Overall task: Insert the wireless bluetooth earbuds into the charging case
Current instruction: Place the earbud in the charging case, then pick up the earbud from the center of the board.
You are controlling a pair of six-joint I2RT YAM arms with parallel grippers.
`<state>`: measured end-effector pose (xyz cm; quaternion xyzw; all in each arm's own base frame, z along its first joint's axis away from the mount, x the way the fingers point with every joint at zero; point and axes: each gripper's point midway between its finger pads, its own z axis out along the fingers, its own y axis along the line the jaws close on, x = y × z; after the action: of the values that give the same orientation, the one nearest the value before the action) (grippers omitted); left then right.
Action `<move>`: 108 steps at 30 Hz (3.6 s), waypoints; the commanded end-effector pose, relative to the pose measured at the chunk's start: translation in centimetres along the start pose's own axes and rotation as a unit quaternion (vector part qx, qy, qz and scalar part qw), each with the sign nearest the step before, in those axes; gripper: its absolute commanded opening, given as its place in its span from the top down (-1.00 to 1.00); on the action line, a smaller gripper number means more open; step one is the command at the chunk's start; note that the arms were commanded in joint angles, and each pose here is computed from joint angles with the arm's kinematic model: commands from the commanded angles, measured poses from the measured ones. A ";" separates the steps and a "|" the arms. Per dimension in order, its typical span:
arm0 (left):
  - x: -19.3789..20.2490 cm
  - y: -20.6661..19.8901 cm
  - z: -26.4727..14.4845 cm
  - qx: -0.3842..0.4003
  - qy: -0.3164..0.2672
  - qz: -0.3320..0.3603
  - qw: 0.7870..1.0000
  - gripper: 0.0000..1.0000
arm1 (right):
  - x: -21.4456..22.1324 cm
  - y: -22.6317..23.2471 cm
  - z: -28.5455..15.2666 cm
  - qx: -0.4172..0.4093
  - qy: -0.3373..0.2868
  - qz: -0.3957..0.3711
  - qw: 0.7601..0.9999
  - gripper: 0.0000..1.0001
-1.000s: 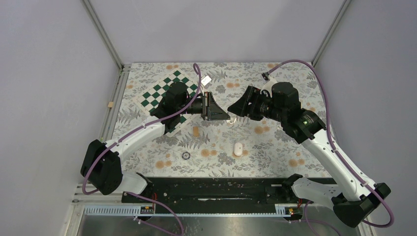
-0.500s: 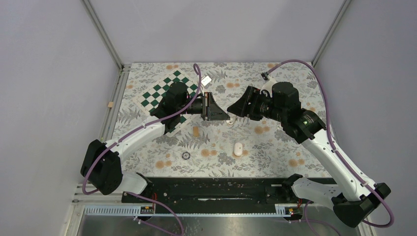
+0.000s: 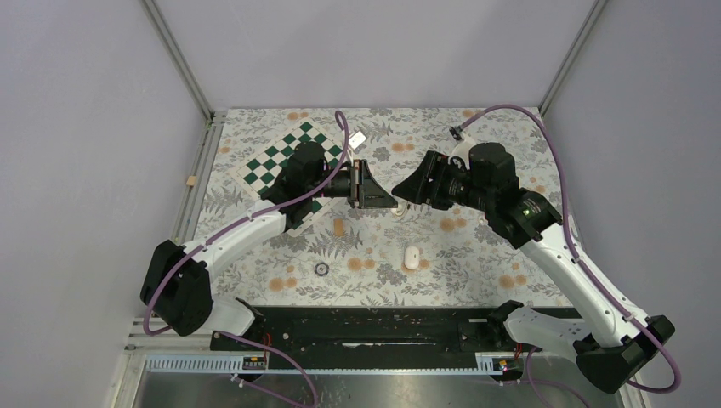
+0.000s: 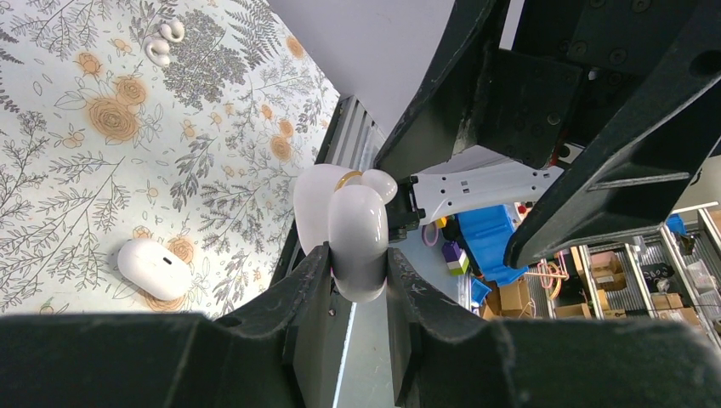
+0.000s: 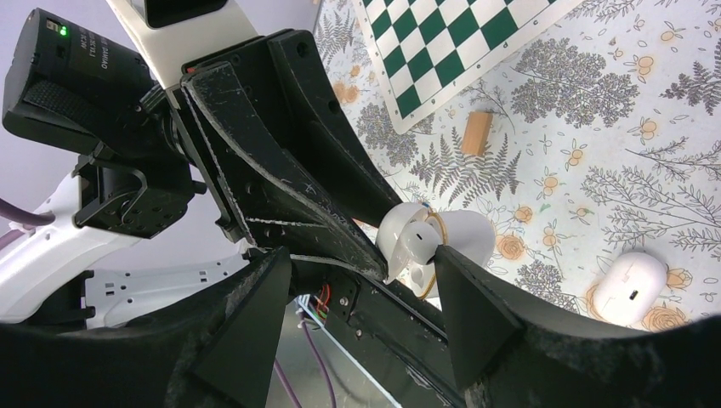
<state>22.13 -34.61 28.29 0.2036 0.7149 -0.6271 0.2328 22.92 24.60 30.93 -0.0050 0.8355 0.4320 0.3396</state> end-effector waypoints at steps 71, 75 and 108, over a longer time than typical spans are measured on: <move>1.2 7.3 -4.2 -0.183 -0.033 -0.002 0.982 1.00 | -0.3 -33.8 -6.7 0.490 -0.043 0.187 0.850 -0.01; 1.1 7.6 -3.5 -0.194 -0.033 0.021 0.980 1.00 | -2.1 -36.5 -8.4 0.498 -0.073 0.225 0.834 -0.05; -1.2 9.6 -1.1 -0.198 -0.032 0.062 0.978 1.00 | -12.4 -49.9 -11.7 0.620 -0.001 0.201 0.758 -0.20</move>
<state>26.91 -31.47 18.46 0.1644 0.8313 -0.4528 0.2772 41.99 -18.99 7.18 0.3216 0.9135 -0.1437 0.2036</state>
